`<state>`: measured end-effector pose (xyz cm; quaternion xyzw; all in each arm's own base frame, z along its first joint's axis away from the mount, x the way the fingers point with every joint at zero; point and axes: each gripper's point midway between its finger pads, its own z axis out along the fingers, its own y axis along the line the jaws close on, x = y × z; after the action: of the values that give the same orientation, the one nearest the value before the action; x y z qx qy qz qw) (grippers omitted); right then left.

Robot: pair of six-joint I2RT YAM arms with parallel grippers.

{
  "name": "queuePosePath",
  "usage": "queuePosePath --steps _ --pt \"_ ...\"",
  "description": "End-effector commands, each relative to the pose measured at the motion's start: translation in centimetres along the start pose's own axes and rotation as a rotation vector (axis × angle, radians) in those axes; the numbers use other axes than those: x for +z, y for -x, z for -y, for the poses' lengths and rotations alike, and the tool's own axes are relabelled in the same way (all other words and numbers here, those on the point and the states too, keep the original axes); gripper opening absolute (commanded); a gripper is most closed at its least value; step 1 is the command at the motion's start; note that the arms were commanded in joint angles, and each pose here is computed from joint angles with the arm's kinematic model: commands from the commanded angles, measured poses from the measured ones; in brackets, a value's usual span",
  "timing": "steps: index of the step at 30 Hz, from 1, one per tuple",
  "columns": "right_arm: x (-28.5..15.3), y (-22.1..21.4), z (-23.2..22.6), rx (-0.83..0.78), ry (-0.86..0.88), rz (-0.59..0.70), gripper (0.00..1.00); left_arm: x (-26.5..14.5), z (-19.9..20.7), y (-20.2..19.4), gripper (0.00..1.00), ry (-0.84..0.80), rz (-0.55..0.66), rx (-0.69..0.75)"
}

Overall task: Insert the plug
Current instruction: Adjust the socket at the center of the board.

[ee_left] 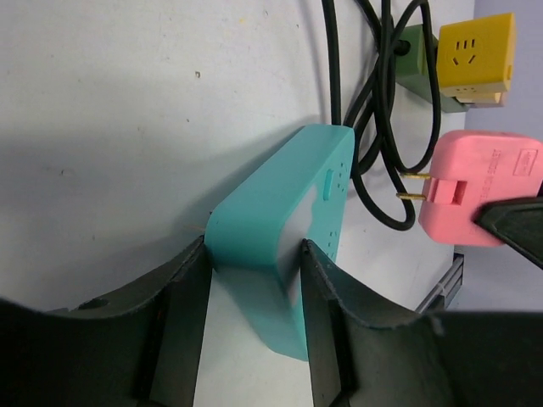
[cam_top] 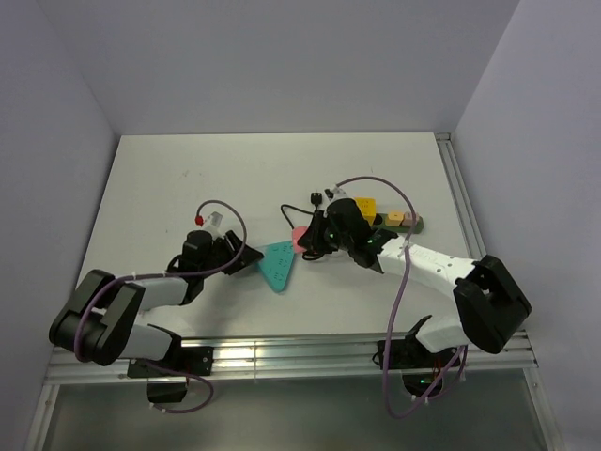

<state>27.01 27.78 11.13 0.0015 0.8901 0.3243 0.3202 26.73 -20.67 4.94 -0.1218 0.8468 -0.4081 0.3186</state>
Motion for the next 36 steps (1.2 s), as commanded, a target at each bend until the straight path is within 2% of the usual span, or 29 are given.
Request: queuePosePath --steps 1,6,13,15,19,27,31,36 --pt "-0.2 2.4 -1.4 0.008 -0.001 0.076 0.0 -0.6 0.7 0.5 0.31 -0.035 0.055 -0.006" --pt "0.6 2.3 -1.1 -0.001 -0.043 0.054 0.0 -1.2 0.2 0.6 0.22 -0.002 0.124 -0.043" --pt "0.4 2.1 -1.6 -0.001 -0.026 0.041 0.0 -3.4 1.4 0.1 0.15 -0.018 0.251 -0.097" --pt "-0.2 2.3 -2.0 -0.006 -0.01 0.059 0.0 -3.7 0.8 -0.6 0.13 -0.011 0.255 -0.126" --pt "-0.5 1.8 -2.2 -0.016 0.015 0.046 0.0 -4.0 0.7 -0.7 0.0 -0.012 0.27 -0.144" --pt "0.1 0.4 -2.5 -0.037 0.029 0.005 0.0 -4.7 -0.8 -0.6 0.0 0.057 0.389 -0.228" --pt "0.6 -0.4 -2.9 -0.053 0.025 -0.013 0.0 -4.3 -1.6 -2.2 0.0 0.103 0.397 -0.308" --pt "1.5 -1.1 -3.2 -0.074 -0.001 -0.037 0.0 -3.3 -2.1 -3.7 0.0 0.18 0.424 -0.339"
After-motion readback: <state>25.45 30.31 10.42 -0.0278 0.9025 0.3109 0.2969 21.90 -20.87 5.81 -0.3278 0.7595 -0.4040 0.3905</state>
